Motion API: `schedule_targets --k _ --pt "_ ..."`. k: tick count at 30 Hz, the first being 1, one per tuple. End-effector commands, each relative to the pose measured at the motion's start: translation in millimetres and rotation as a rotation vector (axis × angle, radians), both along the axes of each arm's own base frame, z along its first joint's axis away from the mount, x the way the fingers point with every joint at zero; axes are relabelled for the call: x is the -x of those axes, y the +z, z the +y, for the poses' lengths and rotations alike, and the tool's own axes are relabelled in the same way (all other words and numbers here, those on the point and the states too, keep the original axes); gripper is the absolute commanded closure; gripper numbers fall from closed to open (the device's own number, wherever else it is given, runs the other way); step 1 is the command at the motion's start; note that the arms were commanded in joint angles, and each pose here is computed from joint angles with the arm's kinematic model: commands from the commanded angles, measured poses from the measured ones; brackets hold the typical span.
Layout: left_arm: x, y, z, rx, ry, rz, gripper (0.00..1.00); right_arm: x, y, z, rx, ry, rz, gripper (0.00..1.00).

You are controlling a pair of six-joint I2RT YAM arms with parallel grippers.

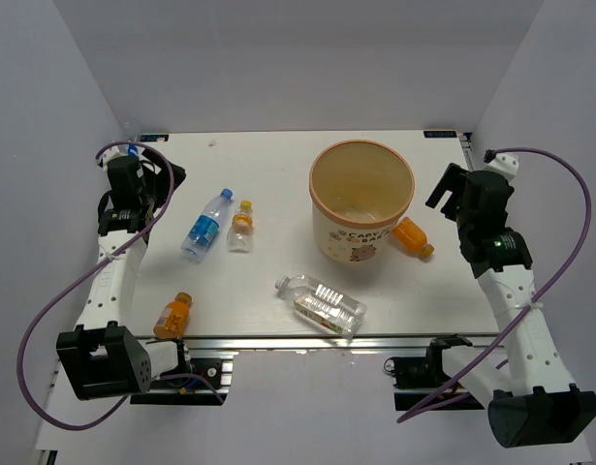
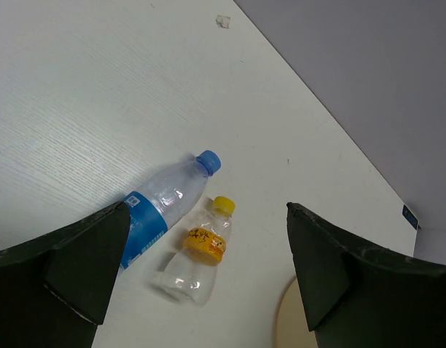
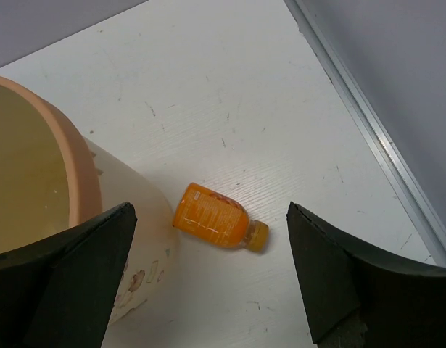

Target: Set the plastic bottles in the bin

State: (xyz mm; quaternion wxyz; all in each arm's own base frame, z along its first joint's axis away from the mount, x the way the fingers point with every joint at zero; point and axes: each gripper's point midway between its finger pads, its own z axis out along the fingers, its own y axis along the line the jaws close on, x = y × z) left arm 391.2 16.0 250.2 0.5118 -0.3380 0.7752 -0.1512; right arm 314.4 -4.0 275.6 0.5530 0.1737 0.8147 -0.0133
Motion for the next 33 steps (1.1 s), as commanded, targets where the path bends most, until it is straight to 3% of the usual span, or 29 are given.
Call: schedule_targets --k 1,6,12,17,21,26,33 --pt "-1.3 16.6 -2.4 0.005 -0.006 -0.040 0.02 -4.8 -0.7 0.1 0.002 0.007 -0.016 0.11" --pt "-0.5 20.7 1.0 0.002 0.012 -0.047 0.02 -4.2 -29.7 -13.9 -0.013 -0.074 0.081 0.11" --pt "-1.9 27.2 0.2 0.004 0.009 -0.068 0.02 -6.6 -74.3 -17.6 -0.205 -0.124 0.201 0.11" --pt "-3.7 16.5 1.5 0.003 0.014 -0.041 0.02 0.1 -104.7 -23.2 -0.283 -0.165 0.304 0.10" --pt "-6.9 7.4 3.1 0.006 0.023 -0.014 0.02 4.8 -126.4 -6.3 -0.423 -0.112 0.378 0.11" --pt "-17.4 3.3 -1.0 0.027 0.007 -0.027 0.02 -6.9 -135.2 18.8 -0.645 -0.105 0.348 0.11" --pt "-19.5 -6.5 6.0 0.003 0.030 0.028 0.02 -9.8 -155.6 34.2 -0.843 -0.188 0.375 0.11"
